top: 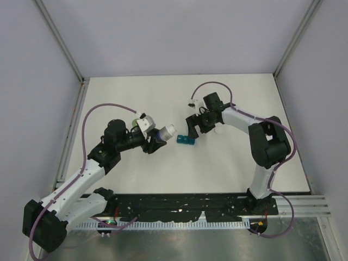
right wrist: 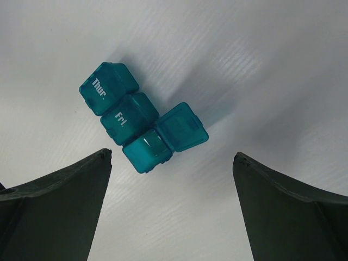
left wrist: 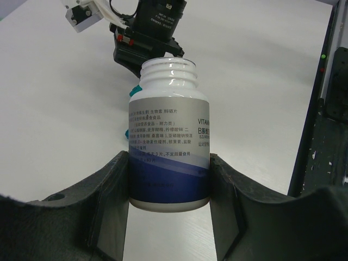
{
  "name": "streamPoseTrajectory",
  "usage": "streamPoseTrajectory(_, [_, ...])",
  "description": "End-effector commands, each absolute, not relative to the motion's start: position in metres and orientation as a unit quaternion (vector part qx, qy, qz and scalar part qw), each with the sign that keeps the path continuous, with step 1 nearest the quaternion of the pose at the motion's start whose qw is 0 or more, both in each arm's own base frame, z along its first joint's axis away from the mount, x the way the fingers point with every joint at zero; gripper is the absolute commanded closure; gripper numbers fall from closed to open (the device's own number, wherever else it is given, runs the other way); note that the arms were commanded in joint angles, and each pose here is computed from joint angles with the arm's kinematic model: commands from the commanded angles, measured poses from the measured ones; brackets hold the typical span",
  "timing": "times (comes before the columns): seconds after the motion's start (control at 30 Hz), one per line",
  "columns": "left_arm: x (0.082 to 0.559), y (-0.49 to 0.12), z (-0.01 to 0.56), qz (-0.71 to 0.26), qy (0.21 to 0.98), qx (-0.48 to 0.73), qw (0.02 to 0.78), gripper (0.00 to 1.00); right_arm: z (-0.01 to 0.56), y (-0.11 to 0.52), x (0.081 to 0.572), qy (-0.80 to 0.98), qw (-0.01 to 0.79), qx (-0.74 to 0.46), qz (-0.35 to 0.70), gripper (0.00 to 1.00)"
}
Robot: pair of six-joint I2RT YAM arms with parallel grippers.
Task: Sort the pills into containers
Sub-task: Pour the pill into the pill container.
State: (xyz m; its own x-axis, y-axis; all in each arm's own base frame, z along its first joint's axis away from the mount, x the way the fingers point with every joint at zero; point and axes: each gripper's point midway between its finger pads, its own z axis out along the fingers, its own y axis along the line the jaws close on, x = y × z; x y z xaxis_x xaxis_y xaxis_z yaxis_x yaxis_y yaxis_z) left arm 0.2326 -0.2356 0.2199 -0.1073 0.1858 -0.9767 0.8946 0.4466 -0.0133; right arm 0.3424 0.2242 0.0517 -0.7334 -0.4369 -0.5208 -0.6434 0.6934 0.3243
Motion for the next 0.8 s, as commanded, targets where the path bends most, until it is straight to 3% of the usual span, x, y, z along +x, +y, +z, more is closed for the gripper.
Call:
streamPoseTrajectory(0.0, [0.237,-0.235,0.241,-0.326,0.641,0.411,0.560,1.00,0.058,0.244,0.352,0.884,0.223,-0.308,0.273,0.04])
streamPoseTrajectory(0.77, [0.239,-0.234,0.242,-0.322,0.642,0.411,0.561,1.00,0.052,0.260,0.325,0.877,0.190,-0.299,0.326,0.07])
